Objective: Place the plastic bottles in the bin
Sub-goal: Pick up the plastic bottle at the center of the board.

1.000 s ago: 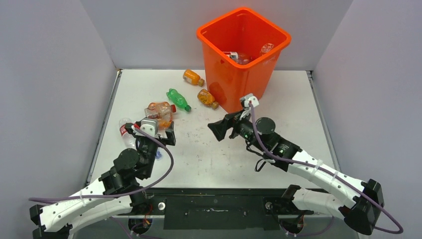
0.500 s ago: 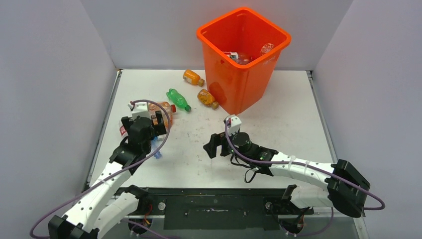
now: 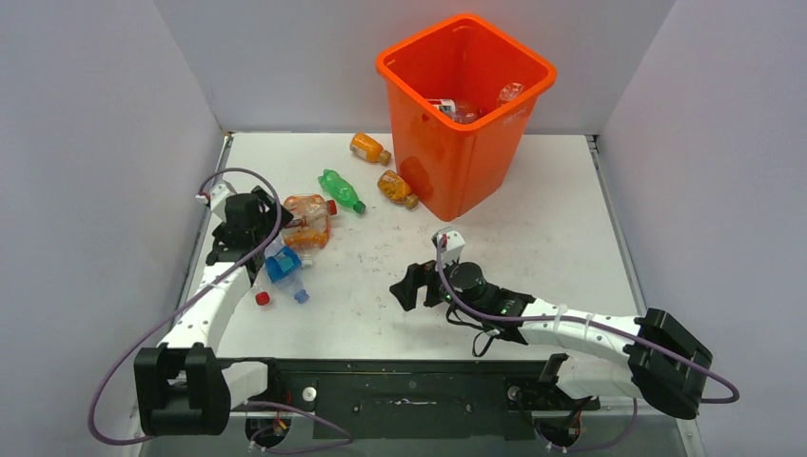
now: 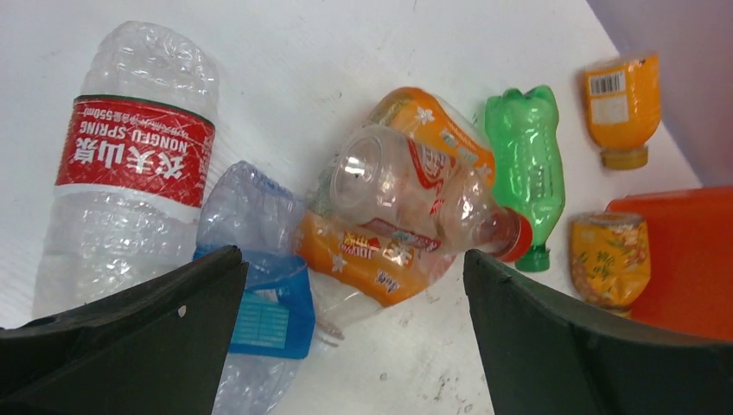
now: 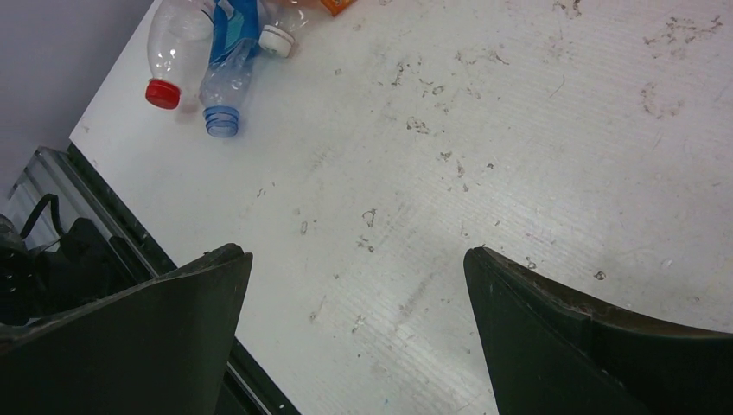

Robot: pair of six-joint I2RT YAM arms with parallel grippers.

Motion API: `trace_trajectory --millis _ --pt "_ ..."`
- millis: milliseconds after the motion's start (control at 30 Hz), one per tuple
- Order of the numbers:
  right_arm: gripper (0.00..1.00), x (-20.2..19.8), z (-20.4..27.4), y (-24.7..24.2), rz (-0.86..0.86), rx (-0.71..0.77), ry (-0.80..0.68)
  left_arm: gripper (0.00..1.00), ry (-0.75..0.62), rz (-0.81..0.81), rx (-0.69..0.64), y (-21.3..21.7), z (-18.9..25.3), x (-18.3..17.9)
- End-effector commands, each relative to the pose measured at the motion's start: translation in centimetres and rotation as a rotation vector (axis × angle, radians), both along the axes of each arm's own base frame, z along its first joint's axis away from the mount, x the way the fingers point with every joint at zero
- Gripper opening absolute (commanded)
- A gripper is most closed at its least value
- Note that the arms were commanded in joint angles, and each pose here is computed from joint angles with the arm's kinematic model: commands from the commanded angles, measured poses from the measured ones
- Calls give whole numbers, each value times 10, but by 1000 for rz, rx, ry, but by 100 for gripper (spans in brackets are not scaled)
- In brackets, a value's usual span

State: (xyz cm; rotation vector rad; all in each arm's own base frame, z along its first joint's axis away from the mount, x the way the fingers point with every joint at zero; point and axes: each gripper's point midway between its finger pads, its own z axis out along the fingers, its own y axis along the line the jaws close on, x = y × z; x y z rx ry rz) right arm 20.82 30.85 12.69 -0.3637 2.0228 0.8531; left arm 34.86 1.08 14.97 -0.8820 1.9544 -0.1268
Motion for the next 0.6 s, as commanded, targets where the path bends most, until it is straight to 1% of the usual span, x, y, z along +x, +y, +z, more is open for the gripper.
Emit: trace_trajectory --millis 0,67,133,200,267,300,367,500,567 --pt "100 -3 32 5 10 109 -55 96 -163 41 -194 5 22 41" --pt "100 -4 32 3 10 116 -56 96 -197 44 -226 8 22 55" --pt "100 -5 32 3 14 120 -57 96 -209 30 -228 8 21 68" --pt "100 -6 31 3 20 115 -59 96 -189 12 -226 6 14 80" --pt "100 -6 32 3 21 110 -62 99 -138 -22 -223 2 -3 91" --pt "100 -5 33 3 20 107 -68 98 -120 -39 -227 -1 -8 95" --pt "100 -5 36 3 20 104 -76 89 -102 -80 -229 -9 -15 101" --pt "100 -3 43 1 16 99 -95 78 -96 -142 -208 -23 -21 106" --pt "100 -2 43 0 11 95 -99 69 -92 -157 -200 -27 -24 106"
